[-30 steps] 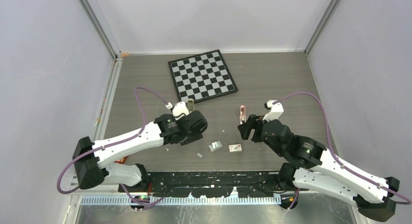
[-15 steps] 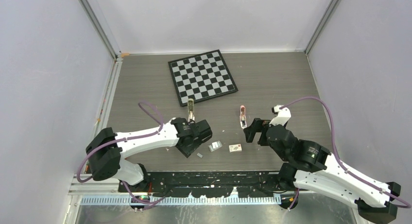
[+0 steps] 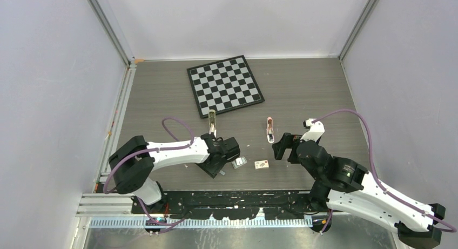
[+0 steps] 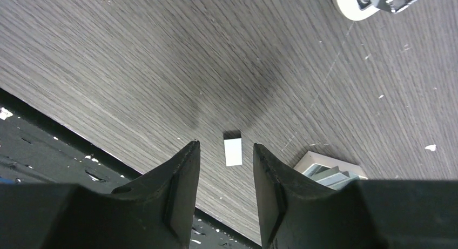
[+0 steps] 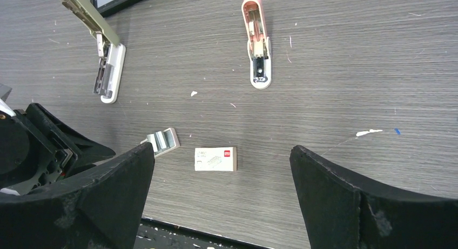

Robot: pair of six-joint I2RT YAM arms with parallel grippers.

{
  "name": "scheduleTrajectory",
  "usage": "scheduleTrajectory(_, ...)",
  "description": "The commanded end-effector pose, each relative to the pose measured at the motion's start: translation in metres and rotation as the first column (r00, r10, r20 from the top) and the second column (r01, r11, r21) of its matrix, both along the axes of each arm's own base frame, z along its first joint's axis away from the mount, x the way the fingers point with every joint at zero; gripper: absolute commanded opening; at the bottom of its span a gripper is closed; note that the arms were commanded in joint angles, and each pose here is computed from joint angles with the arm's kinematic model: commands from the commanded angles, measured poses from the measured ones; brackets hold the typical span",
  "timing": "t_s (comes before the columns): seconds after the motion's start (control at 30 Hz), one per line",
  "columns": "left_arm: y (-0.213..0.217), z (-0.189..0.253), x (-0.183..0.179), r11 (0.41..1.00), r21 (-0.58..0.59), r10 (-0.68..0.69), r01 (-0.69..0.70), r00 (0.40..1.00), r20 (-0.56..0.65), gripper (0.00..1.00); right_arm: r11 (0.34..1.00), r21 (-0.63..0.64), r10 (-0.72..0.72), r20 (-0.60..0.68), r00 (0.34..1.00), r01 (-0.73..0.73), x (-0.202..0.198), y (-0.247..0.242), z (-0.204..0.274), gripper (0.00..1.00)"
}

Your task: Load the staples into the stapler

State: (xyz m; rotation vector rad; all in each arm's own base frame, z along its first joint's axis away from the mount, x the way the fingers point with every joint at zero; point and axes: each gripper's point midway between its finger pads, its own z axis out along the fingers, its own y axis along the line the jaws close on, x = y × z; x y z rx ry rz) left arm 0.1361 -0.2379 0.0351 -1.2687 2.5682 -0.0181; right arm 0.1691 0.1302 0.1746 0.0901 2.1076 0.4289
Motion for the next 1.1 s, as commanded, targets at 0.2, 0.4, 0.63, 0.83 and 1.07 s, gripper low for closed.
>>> scheduleTrajectory(0.2,-0.009,-0.006,-0.002,0.998,-0.008,0.054,-0.054,0.998,-0.017,0.41,0.999,0.024,-0.036,0.020,0.999,0.035,0.004,-0.002,0.004,1.00)
scheduleTrajectory(0.4,-0.009,-0.011,-0.005,0.998,0.004,0.062,-0.062,0.998,-0.024,0.40,0.999,0.023,-0.035,0.013,0.999,0.035,0.004,-0.001,0.001,1.00)
scheduleTrajectory(0.63,-0.012,-0.020,-0.007,0.998,0.017,0.064,-0.063,0.997,-0.042,0.35,0.999,0.021,-0.034,0.009,0.999,0.034,0.005,0.001,-0.001,1.00)
scheduleTrajectory(0.83,-0.012,-0.022,-0.008,0.998,0.029,0.062,-0.061,0.997,-0.050,0.32,0.999,0.018,-0.033,0.004,0.999,0.033,0.004,0.001,-0.003,1.00)
scheduleTrajectory(1.07,-0.008,-0.016,-0.004,0.997,0.066,0.043,-0.041,0.999,-0.026,0.26,0.999,0.023,-0.032,0.005,0.999,0.032,0.005,0.002,-0.003,0.99)
